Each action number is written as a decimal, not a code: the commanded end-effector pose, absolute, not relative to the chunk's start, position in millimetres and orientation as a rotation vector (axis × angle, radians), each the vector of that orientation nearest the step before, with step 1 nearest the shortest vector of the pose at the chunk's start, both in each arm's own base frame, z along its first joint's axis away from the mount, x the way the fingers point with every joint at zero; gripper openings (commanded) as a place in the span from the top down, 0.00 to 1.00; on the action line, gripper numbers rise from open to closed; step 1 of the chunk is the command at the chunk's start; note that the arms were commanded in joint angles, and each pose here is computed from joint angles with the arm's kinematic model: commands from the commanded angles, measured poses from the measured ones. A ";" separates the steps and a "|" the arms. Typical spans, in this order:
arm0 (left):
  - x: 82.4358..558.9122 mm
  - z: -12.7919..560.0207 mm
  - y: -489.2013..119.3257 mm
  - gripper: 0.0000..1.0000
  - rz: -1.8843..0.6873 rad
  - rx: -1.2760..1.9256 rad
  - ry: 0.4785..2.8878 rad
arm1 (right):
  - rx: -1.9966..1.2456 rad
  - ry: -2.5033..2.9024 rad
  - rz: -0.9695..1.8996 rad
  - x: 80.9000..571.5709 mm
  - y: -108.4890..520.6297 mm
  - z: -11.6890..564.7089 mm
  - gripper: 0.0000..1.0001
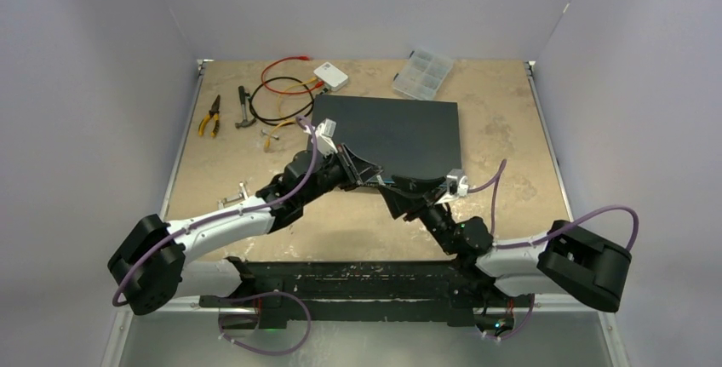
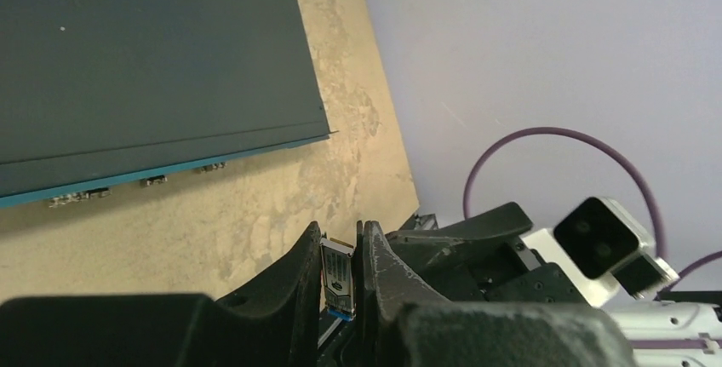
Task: Insert the plug into the switch port
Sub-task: Adjust the plug, then insert the plug into the switch port.
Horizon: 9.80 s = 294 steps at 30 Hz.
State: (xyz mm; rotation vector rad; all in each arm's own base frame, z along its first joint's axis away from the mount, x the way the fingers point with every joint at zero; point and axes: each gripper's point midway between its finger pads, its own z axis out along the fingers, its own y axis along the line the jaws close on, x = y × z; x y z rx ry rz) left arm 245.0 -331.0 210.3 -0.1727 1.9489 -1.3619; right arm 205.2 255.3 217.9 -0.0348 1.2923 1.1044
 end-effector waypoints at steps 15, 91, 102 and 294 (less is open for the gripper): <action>253.4 228.1 -327.6 1.00 -1.238 -0.132 1.987 | -0.305 1.217 0.938 209.3 278.7 226.8 0.50; 170.6 302.6 -319.3 0.71 -1.626 0.362 1.358 | -0.260 0.984 1.791 146.3 260.6 304.5 1.00; 181.5 286.0 -318.0 0.61 -1.573 0.303 1.439 | -0.291 0.975 1.766 144.0 260.0 312.1 1.00; 275.1 2.5 -177.7 0.29 -0.395 0.008 2.369 | 0.039 1.777 0.182 230.4 217.8 49.3 1.00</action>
